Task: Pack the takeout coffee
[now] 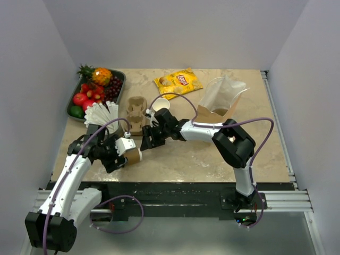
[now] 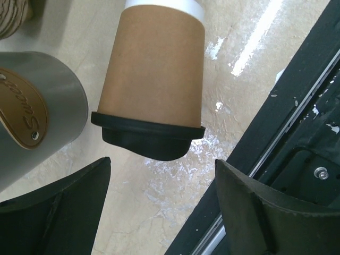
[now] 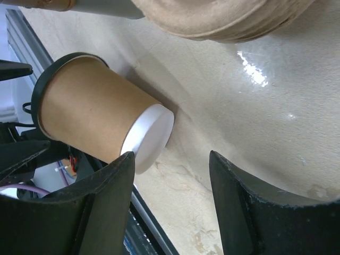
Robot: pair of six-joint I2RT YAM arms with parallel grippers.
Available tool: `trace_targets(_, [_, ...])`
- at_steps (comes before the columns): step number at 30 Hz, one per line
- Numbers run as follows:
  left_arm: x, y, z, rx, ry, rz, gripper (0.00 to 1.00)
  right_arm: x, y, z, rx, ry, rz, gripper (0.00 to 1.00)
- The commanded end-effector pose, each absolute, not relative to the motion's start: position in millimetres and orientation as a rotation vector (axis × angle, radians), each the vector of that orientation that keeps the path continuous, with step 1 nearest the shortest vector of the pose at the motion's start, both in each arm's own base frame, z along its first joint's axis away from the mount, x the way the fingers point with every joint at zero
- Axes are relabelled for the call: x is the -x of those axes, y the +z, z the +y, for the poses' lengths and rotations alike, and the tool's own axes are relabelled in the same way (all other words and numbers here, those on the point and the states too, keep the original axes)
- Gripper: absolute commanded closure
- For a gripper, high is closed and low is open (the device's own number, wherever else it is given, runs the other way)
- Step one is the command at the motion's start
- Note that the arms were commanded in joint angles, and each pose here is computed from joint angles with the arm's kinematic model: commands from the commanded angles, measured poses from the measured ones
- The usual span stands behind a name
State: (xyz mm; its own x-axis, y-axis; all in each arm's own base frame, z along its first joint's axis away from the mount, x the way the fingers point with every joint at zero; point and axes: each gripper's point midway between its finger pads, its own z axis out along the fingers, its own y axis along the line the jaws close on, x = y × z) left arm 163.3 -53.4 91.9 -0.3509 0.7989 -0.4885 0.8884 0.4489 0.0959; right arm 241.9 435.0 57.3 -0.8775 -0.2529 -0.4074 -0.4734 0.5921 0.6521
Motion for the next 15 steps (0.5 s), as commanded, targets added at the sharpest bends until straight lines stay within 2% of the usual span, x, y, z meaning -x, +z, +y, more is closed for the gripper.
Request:
trace_targets(1, [-169.2, 91.7, -50.8, -1.369, -0.221, 2.237, 0.16, -246.0, 51.2, 428.6, 0.563, 1.165, 2.571, 0.40])
trace_targets(8, [-166.6, 83.9, -50.6, -1.391, -0.251, 2.273, 0.17, -238.2, 85.9, 440.8, 0.598, 1.424, 2.459, 0.35])
trace_targets(15, [-167.1, 81.8, -51.1, -1.410, -0.257, 2.266, 0.18, -230.1, 97.0, 452.1, 0.670, 1.500, 2.401, 0.29])
